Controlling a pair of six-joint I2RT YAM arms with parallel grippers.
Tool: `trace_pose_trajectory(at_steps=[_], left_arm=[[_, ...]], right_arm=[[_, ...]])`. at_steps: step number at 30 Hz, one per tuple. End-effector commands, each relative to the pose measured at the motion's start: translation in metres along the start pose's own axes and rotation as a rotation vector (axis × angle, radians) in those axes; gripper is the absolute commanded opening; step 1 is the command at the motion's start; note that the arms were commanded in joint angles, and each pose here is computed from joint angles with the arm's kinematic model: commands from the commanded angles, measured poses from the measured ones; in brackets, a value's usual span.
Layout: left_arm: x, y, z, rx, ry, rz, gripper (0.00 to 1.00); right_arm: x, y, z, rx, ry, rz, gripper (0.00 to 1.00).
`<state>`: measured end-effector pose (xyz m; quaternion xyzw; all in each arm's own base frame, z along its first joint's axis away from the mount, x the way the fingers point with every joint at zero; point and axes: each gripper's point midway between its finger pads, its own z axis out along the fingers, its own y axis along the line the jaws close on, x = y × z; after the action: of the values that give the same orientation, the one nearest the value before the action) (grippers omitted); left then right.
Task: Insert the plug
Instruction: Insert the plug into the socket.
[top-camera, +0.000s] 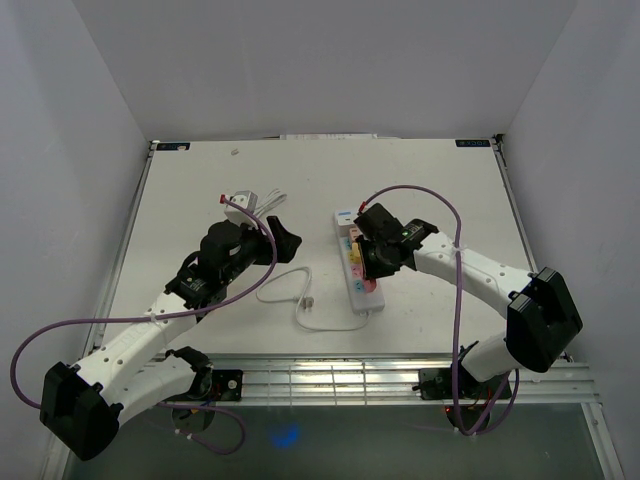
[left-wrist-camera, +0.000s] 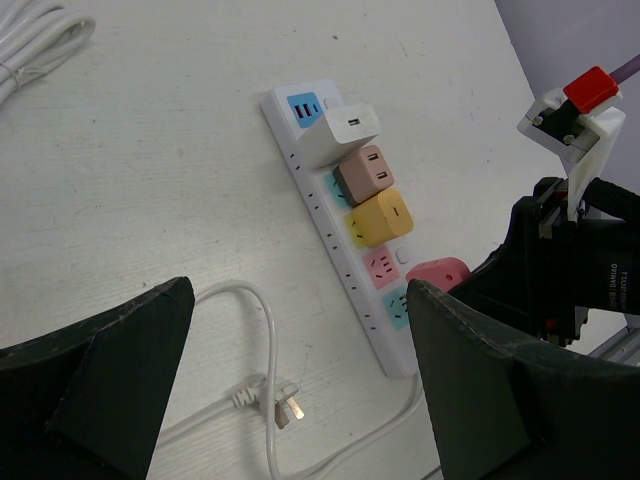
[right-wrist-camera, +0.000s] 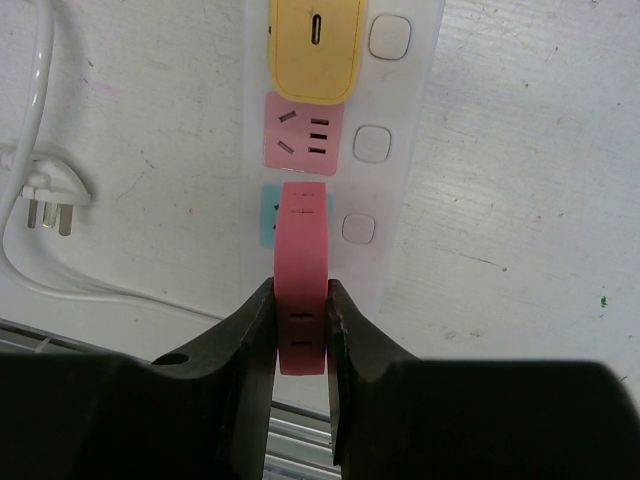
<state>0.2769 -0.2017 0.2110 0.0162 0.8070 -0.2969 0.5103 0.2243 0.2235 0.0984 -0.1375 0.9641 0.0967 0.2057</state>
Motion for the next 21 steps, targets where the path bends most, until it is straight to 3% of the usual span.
trace_pose_trajectory(at_steps=[1, 21], left_arm=[[-0.0035, -0.0022, -0.0021, 0.017, -0.017, 0.008, 0.98], [-0.0031, -0.0043, 0.0005, 0.025, -0.009, 0.006, 0.98]], right_arm=[[0.0041, 0.0015, -0.005, 0.014, 0.025, 0.004, 0.08], [0.0134, -0.0046, -0.0006, 0.042, 0.049, 0.011, 0.08]])
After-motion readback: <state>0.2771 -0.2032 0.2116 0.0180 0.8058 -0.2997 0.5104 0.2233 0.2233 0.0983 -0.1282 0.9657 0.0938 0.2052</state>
